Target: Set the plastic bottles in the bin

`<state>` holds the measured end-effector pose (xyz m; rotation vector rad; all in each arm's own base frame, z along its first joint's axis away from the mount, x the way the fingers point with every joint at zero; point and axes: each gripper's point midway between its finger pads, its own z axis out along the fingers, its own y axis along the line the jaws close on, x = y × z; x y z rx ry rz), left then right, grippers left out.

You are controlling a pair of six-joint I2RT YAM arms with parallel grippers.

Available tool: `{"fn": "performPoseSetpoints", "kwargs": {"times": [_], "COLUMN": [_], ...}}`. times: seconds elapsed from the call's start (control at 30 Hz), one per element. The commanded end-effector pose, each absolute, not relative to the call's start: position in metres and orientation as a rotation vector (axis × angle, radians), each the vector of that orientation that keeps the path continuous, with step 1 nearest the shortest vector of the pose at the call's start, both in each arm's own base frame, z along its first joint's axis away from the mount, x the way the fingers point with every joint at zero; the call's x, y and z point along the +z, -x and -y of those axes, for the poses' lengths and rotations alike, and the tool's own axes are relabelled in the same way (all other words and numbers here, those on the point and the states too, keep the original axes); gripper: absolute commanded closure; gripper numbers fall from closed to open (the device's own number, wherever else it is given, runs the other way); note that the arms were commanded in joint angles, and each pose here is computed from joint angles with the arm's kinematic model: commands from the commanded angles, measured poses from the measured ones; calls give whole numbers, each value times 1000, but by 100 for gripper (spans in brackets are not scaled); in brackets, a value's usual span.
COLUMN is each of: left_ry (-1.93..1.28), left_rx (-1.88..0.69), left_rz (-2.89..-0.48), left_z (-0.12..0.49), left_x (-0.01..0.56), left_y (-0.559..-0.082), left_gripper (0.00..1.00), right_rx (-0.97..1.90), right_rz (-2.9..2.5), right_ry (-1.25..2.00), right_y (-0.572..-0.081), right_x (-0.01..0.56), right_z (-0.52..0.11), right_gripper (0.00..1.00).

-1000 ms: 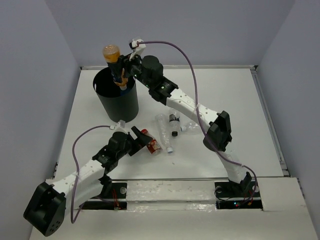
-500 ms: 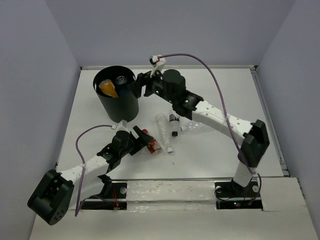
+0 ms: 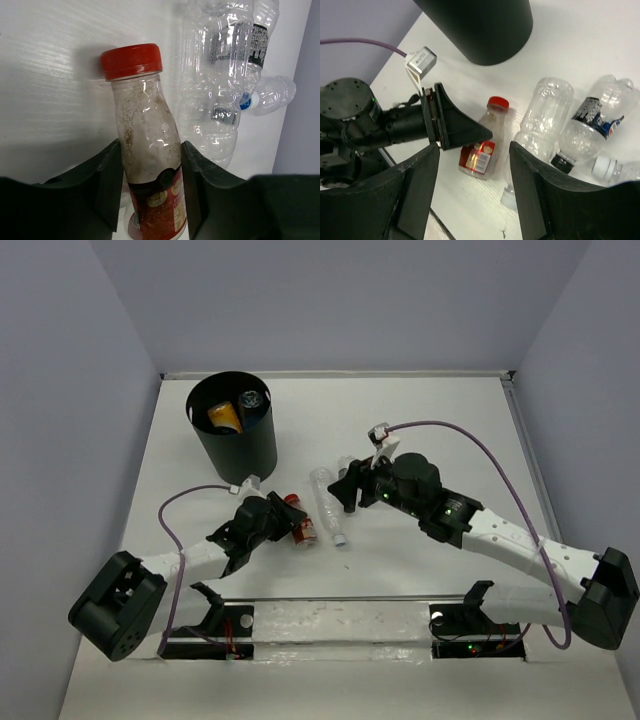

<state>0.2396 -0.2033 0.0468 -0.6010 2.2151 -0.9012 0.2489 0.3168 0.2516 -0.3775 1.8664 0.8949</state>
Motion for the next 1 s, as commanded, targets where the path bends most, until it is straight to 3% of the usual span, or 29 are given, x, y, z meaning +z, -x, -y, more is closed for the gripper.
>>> {"fn": "performPoseSetpoints", "kwargs": {"times": [0.0,0.07,0.23,0.3,0.5,0.53,0.63,0.83,0.97], "left_ry": [624,619,558,529,454,437,396,405,393], "left_rx": [-852,-846,-797,-760,-777,-754,-721,-605,-632], "left_rz": [-2152,-2149,-2088,-2076,-1742,-1755,-1626,-1486,-1511], "left_z": [195,191,180,173,153,152,146,129,140], "left_x": [50,50,89,107,273,269,346,423,421], "left_y": [-249,-245,-247,-246,-260,-260,-271,-288,-294], "left_gripper": [71,84,90,91,90,90,90,90,90], "right_rx": [921,901,886,876,889,892,882,879,855], "right_rz": [-1844,-1874,-1903,-1916,-1908,-1899,-1913,-1886,-1911], "right_ry": [343,342,338,333,290,284,273,244,244], "right_y": [-233,-225,-212,-207,-191,-189,-181,-171,-170], "right_x": [263,254,240,231,223,226,219,223,218], "right_z": [-300,-289,-271,-263,-240,-238,-226,-207,-203], "right_gripper": [34,31,24,22,21,21,21,21,21]}}
